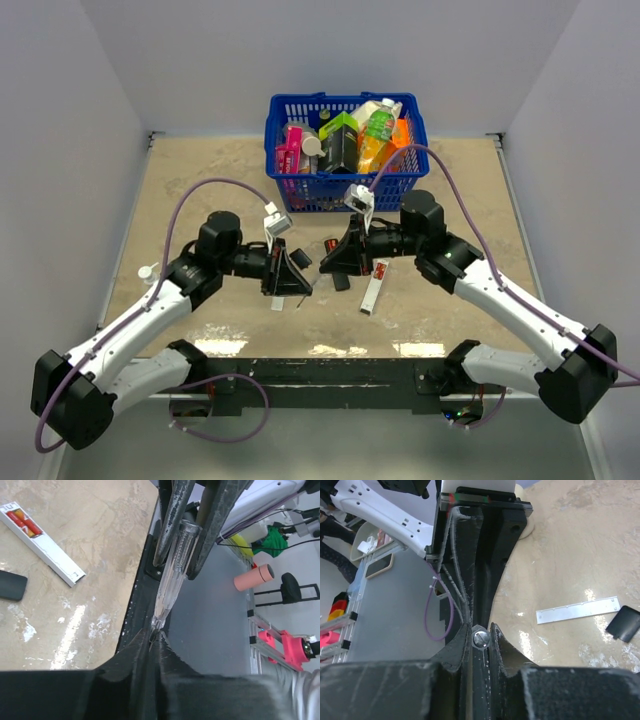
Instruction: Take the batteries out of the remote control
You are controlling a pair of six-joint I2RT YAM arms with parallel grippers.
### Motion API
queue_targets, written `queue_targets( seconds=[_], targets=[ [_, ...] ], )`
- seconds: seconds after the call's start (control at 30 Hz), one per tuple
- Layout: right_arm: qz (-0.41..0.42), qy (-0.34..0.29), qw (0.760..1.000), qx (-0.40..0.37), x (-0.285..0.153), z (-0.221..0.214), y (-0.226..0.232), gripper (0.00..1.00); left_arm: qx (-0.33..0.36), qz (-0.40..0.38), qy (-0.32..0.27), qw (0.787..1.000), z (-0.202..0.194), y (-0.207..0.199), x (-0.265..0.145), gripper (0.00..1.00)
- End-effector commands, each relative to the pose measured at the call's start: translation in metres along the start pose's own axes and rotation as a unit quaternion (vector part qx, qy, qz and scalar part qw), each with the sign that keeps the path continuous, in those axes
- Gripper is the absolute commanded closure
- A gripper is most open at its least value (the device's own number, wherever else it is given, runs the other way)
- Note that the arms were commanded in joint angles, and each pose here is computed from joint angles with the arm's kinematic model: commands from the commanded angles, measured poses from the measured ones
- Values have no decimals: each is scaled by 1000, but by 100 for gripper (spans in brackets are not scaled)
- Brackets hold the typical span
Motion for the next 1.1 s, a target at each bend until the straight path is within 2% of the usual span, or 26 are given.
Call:
queue_targets(
  seconds=[0.0,0.07,0.1,0.2,0.23,0.27,0.33,0.37,0.47,0.5,0.53,0.6,0.87,1.03,1.07],
  targets=[
    [-28,-22,999,-15,-1,8,-1,100,-12,44,-11,999,9,5,1,64],
    [-73,-18,997,2,-1,6,-7,100,-18,78,-20,997,15,9,1,57],
    [-95,-11,995,14,-2,5,-9,100,-19,90,-25,995,16,10,0,32],
    [-186,-1,982,38,-3,3,-23,100,-20,155,-58,986,26,16,-3,24],
    [-213,8,976,51,-4,0,-26,100,-19,174,-71,982,34,17,-4,23],
    [-280,11,958,57,-7,-4,-37,100,-26,216,-89,972,38,23,-7,22],
    [-348,15,934,79,-10,-9,-46,100,-34,261,-112,958,51,27,-11,21],
    [-396,14,914,83,-13,-12,-54,100,-45,304,-131,943,54,33,-15,21],
    [-456,2,884,98,-14,-17,-67,100,-67,355,-171,917,62,45,-19,21],
    [-494,-2,864,99,-14,-21,-76,100,-80,368,-176,909,62,51,-19,20],
    [-509,-8,855,101,-14,-22,-80,100,-95,381,-185,901,63,58,-22,21],
    [-537,-8,838,100,-11,-27,-90,100,-112,385,-195,895,64,66,-20,21],
    [-556,-12,828,67,3,-30,-116,100,-151,383,-201,889,53,89,-10,23],
    [-545,-16,835,71,10,-34,-121,100,-167,375,-190,892,37,96,-7,23],
    [-530,-10,845,70,12,-39,-119,100,-170,380,-191,889,36,97,-8,23]
  ],
)
Point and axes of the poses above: each gripper's point midway between its finger pads, its own x axis out along the fingers, its own y axis along the line the jaws close on, z = x × y, the point moved 10 cm from there along -x, back along the fingers, and after that the axes turned 11 degrees about -x, right-handed, at the moved point
